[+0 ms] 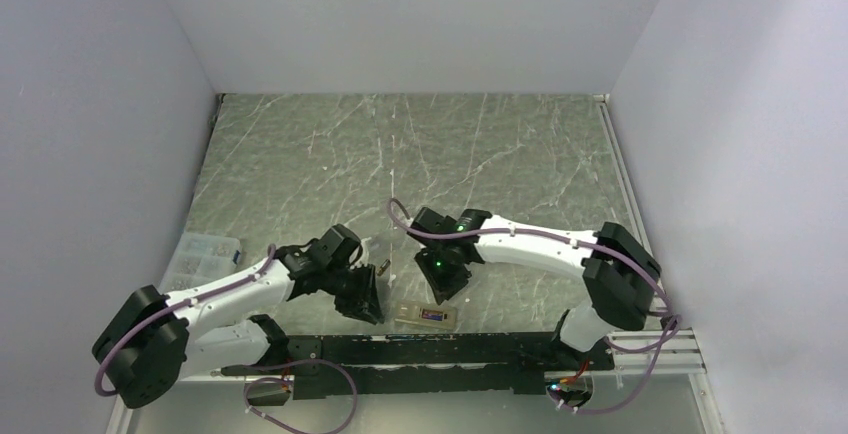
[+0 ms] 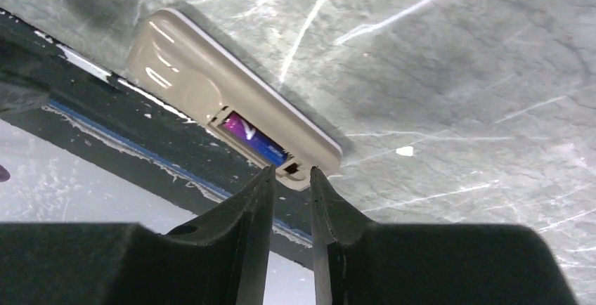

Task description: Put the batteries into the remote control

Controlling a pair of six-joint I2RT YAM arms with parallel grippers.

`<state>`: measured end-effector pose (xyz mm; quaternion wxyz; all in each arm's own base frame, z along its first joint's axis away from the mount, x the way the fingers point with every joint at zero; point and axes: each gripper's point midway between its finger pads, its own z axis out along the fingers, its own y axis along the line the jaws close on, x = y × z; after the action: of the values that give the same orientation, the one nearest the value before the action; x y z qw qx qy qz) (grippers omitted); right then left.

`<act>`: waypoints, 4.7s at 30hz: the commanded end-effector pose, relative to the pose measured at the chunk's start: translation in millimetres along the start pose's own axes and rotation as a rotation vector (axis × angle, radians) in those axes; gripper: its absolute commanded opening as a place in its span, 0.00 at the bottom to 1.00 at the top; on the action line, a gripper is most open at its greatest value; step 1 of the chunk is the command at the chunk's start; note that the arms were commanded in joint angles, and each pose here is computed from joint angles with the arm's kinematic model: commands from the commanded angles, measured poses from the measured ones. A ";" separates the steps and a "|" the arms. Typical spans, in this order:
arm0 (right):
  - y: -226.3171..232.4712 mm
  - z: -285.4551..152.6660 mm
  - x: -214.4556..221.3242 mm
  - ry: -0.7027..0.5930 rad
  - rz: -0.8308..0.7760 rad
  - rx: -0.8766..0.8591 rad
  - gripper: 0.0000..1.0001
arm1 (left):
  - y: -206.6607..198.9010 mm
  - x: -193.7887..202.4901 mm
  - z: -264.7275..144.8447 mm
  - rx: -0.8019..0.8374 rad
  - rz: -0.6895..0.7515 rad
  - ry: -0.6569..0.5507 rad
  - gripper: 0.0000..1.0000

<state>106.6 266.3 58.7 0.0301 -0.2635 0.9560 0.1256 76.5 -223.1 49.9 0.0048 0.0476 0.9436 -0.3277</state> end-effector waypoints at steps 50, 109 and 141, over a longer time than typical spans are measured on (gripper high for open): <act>-36.7 35.0 20.5 -0.176 0.085 -0.092 0.12 | -29.6 -21.2 62.7 -0.165 0.009 0.093 0.24; 26.7 27.4 7.7 -0.292 0.012 -0.235 0.13 | -65.3 -159.1 22.3 -0.137 0.206 -0.082 0.23; 48.5 -30.0 -65.1 -0.480 -0.147 -0.129 0.37 | -16.0 -120.4 -71.4 -0.196 0.098 -0.367 0.77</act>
<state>110.5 330.4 67.2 0.1734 -0.2965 0.9075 0.2419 189.1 -207.0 115.9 0.1675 0.0481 0.9567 -0.2331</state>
